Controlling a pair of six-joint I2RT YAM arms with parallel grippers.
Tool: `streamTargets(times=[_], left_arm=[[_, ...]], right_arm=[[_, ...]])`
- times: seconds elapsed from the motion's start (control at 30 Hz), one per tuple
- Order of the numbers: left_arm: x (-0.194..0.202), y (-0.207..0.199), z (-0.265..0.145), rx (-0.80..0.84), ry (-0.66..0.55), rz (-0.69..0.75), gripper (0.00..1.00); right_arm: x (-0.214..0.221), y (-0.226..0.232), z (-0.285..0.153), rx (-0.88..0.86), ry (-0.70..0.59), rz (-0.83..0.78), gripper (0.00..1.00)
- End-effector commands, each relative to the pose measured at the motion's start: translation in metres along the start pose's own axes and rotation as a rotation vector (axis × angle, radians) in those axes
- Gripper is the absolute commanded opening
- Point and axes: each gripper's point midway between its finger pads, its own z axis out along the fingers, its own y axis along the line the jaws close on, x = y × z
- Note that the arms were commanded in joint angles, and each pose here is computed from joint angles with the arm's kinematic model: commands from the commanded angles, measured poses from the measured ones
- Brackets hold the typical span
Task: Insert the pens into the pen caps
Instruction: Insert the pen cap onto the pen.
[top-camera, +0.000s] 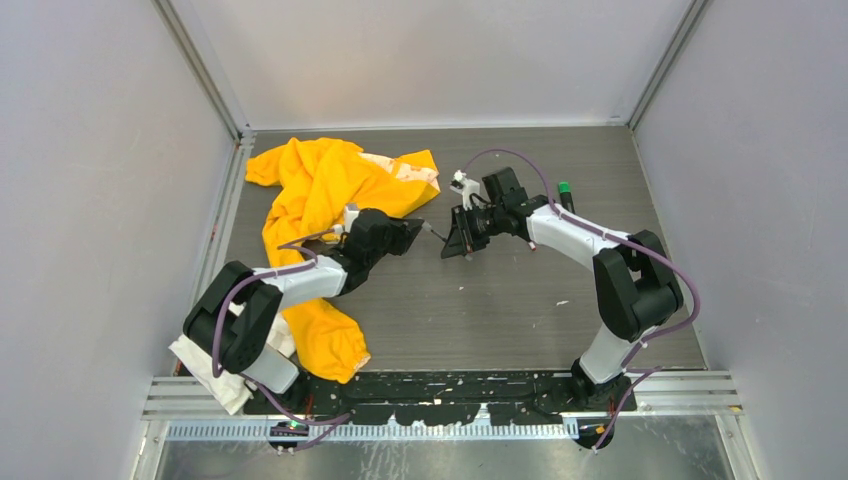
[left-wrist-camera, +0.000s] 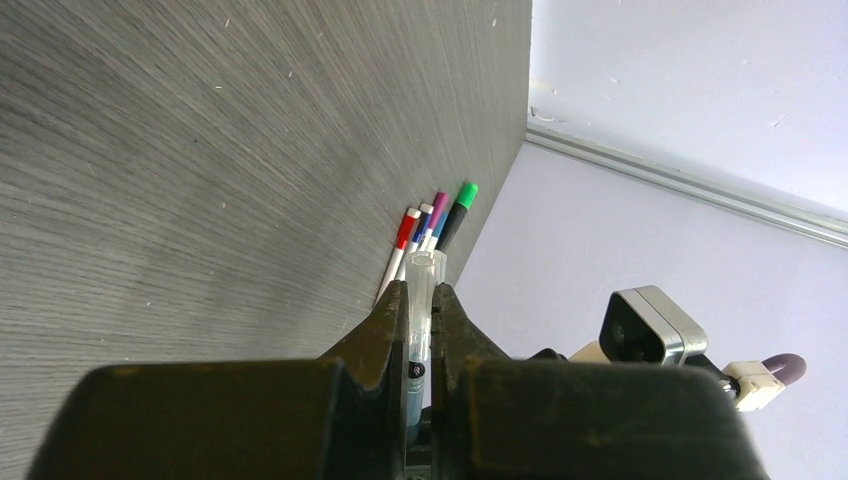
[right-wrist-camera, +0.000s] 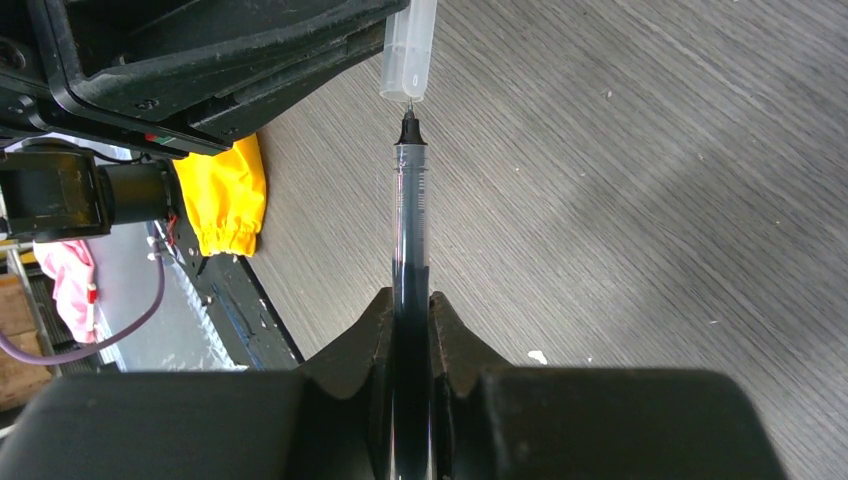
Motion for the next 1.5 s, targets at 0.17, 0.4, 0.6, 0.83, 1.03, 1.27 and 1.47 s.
streamTargets(times=[0.17, 0.4, 0.6, 0.83, 1.03, 1.27, 1.47], left_arm=[[0.001, -0.012, -0.002, 0.047, -0.008, -0.015, 0.01], [0.005, -0.011, 0.001, 0.04, 0.006, -0.018, 0.01], [0.008, -0.011, 0.003, 0.039, 0.017, -0.017, 0.0], [0.011, -0.01, 0.005, 0.032, 0.029, 0.009, 0.01], [0.013, -0.006, 0.006, -0.017, 0.033, 0.09, 0.01], [0.017, -0.015, 0.007, 0.014, 0.055, 0.088, 0.01], [0.028, -0.035, 0.004, 0.078, 0.107, 0.093, 0.01]], right_arm=[[-0.023, 0.006, 0.001, -0.01, -0.055, -0.031, 0.01], [-0.025, 0.006, 0.005, -0.002, -0.054, -0.016, 0.01], [-0.03, 0.004, 0.008, 0.015, -0.067, -0.006, 0.01], [-0.034, 0.015, 0.008, -0.041, -0.068, 0.013, 0.01], [-0.034, 0.017, 0.008, -0.043, -0.062, 0.015, 0.01], [-0.031, 0.01, 0.013, -0.019, -0.055, 0.014, 0.01], [-0.048, 0.001, 0.012, 0.042, -0.117, -0.031, 0.01]])
